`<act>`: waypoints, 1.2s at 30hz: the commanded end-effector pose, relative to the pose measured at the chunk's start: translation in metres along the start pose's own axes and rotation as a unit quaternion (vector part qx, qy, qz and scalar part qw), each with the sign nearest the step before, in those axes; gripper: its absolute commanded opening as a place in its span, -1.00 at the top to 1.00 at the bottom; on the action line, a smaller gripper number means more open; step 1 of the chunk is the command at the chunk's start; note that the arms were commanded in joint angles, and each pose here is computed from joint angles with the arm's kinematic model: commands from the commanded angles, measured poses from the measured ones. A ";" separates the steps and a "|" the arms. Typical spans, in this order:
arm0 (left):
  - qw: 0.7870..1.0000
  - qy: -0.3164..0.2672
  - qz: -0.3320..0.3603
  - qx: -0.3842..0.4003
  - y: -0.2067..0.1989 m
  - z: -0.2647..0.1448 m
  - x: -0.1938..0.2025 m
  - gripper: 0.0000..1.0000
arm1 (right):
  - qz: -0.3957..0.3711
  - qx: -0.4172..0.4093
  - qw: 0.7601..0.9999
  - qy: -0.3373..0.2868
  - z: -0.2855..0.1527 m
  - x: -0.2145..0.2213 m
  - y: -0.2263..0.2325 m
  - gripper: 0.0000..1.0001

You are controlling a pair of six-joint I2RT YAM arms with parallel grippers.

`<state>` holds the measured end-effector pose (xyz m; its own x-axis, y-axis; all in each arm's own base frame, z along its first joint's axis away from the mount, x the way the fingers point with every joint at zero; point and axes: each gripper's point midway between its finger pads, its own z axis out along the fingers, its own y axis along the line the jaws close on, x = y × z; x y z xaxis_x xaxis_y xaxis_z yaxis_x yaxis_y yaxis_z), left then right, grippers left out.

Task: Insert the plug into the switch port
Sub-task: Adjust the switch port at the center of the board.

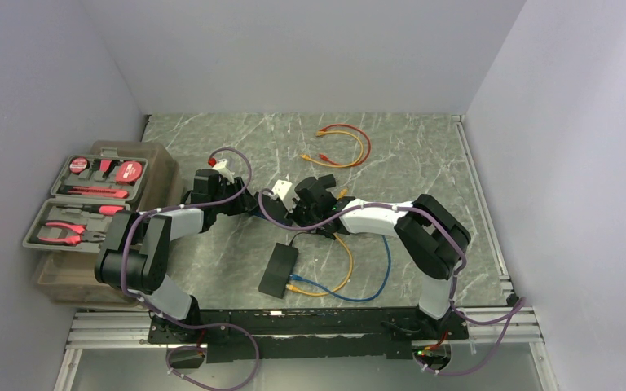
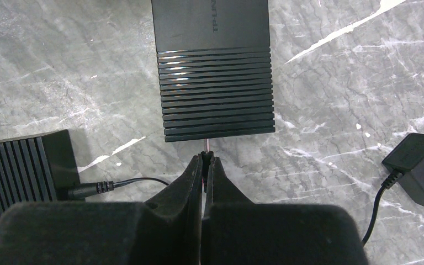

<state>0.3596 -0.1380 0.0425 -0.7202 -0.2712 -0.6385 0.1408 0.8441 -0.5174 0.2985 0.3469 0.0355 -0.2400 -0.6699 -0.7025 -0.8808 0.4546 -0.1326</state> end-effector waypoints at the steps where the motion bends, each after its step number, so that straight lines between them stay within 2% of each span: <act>1: 0.999 0.004 0.008 0.030 -0.012 0.001 0.000 0.11 | -0.014 0.008 0.998 -0.066 -0.004 -0.045 -0.004 1.00; 36: 1.000 0.008 0.006 0.029 -0.010 0.003 0.002 0.11 | -0.014 0.000 0.998 -0.068 0.001 -0.045 -0.001 1.00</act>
<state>0.3597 -0.1380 0.0415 -0.7212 -0.2697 -0.6381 0.1410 0.8447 -0.5164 0.2984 0.3469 0.0344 -0.2408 -0.6708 -0.7014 -0.8812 0.4540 -0.1316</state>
